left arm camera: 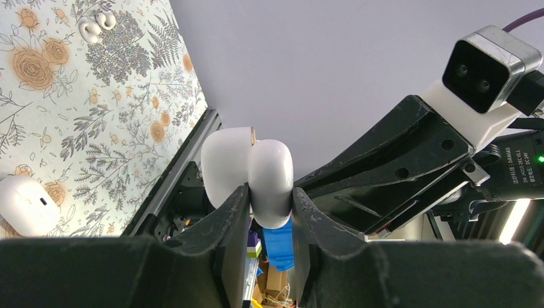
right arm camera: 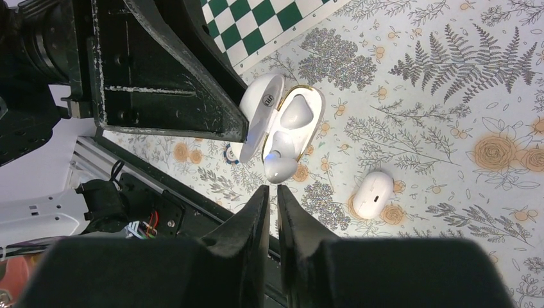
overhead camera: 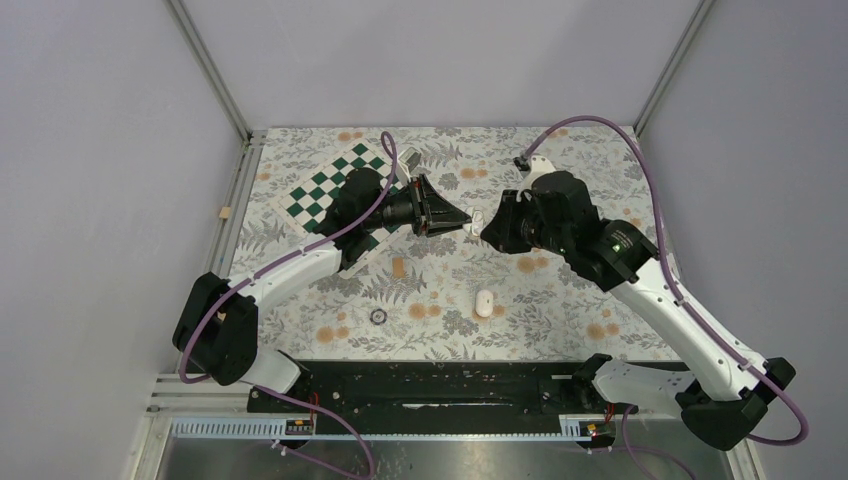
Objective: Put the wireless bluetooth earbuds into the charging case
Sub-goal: Place the earbud in the charging case.
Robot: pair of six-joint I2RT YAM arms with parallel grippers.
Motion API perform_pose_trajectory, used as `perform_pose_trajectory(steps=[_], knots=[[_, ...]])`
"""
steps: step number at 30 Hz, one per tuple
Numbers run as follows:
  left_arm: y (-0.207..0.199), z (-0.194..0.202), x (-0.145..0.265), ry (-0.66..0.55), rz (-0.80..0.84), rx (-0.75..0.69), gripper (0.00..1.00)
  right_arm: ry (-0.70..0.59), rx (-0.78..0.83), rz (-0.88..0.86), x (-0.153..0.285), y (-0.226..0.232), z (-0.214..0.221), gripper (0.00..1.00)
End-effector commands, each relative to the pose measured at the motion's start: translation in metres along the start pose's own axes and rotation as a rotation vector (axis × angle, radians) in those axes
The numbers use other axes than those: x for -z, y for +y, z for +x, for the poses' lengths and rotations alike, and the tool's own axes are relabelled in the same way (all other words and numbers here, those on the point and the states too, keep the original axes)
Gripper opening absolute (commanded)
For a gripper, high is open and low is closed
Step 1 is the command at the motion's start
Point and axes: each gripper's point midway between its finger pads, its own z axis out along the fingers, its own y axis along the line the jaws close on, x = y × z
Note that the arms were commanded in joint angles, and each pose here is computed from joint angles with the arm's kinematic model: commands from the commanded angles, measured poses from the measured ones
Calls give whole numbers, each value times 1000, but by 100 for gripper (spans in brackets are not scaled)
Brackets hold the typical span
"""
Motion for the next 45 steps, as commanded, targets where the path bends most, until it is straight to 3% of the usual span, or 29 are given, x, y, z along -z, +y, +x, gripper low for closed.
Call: perform_pose_trajectory(steps=[1, 22, 36, 45], knots=[[-36, -2, 5, -11, 92, -82, 0, -11, -2, -5, -5, 1, -4, 17], [-37, -2, 5, -6, 92, -84, 0, -53, 43, 61, -10, -8, -20, 17], [-37, -1, 6, -7, 94, -86, 0, -61, 35, -3, -12, 7, -26, 23], [-36, -1, 6, -5, 93, -85, 0, -61, 57, -32, -15, 11, -27, 19]])
